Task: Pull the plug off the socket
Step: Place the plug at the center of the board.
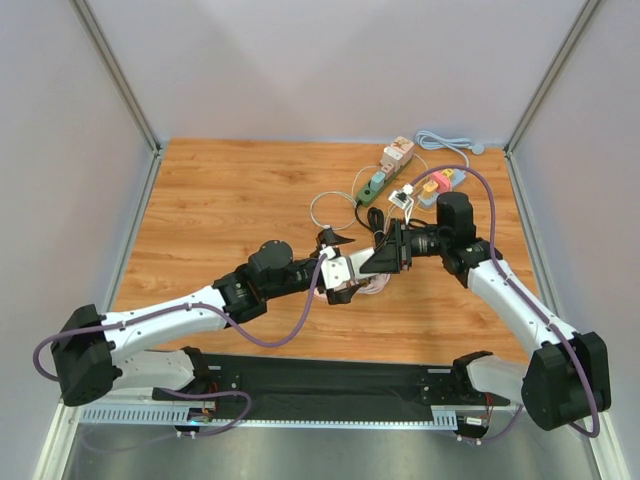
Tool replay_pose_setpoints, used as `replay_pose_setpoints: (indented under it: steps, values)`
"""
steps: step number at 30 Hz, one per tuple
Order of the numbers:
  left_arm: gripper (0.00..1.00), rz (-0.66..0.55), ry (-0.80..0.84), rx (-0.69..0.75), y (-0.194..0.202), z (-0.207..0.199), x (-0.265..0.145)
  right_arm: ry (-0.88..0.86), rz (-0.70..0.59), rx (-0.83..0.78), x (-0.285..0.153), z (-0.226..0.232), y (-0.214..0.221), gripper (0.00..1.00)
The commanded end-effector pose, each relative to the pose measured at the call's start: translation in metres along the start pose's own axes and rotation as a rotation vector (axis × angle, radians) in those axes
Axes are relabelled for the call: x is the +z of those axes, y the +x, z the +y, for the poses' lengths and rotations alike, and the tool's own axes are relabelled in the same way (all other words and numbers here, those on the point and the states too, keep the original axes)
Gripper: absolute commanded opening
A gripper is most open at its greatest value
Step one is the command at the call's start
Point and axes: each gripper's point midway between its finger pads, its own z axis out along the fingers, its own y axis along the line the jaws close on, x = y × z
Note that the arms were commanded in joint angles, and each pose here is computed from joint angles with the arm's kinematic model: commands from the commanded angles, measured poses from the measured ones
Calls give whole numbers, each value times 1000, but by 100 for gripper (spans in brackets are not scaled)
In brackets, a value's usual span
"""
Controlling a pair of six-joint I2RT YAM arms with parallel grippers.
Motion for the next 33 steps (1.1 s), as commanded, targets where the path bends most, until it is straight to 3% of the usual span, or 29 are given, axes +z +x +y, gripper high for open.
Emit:
replay_pose_setpoints:
  steps: [1, 5, 8, 10, 13, 14, 15, 16, 18, 19, 24, 28, 33]
  values:
    - [97, -28, -22, 63, -20, 7, 11, -42, -12, -51, -1, 16, -7, 0]
    - [94, 14, -47, 85, -15, 8, 18, -46, -13, -54, 0, 17, -7, 0]
    - [81, 66, -98, 72, -9, 17, 24, -50, -14, -55, 0, 19, -7, 0]
    - [67, 104, -124, 63, -7, 24, 27, -50, -16, -56, -1, 19, -8, 0]
    - [35, 112, -118, 59, -7, 24, 30, -51, -16, -59, -1, 20, -8, 2]
    - [16, 126, -147, 58, -6, 29, 29, -52, -17, -65, -1, 21, -8, 6]
    - [6, 130, -152, 57, -5, 30, 28, -47, -17, -66, -1, 20, -8, 11]
    - [0, 133, -159, 48, -5, 31, 27, -43, -18, -70, -1, 20, -8, 26]
    - [0, 132, -184, 45, -4, 34, 22, -23, -15, -86, -2, 17, -8, 42]
    - [0, 127, -191, 41, -5, 34, 20, -16, -15, -91, -2, 17, -8, 57]
    - [0, 113, -246, 8, 2, 35, 2, 41, -17, -146, -9, 13, -15, 84]
    - [0, 113, -275, -53, 12, 35, -13, 104, -25, -276, -24, 6, -29, 88]
    - [0, 99, -427, -267, 32, 61, -50, 231, 2, -356, -47, -9, -34, 89]
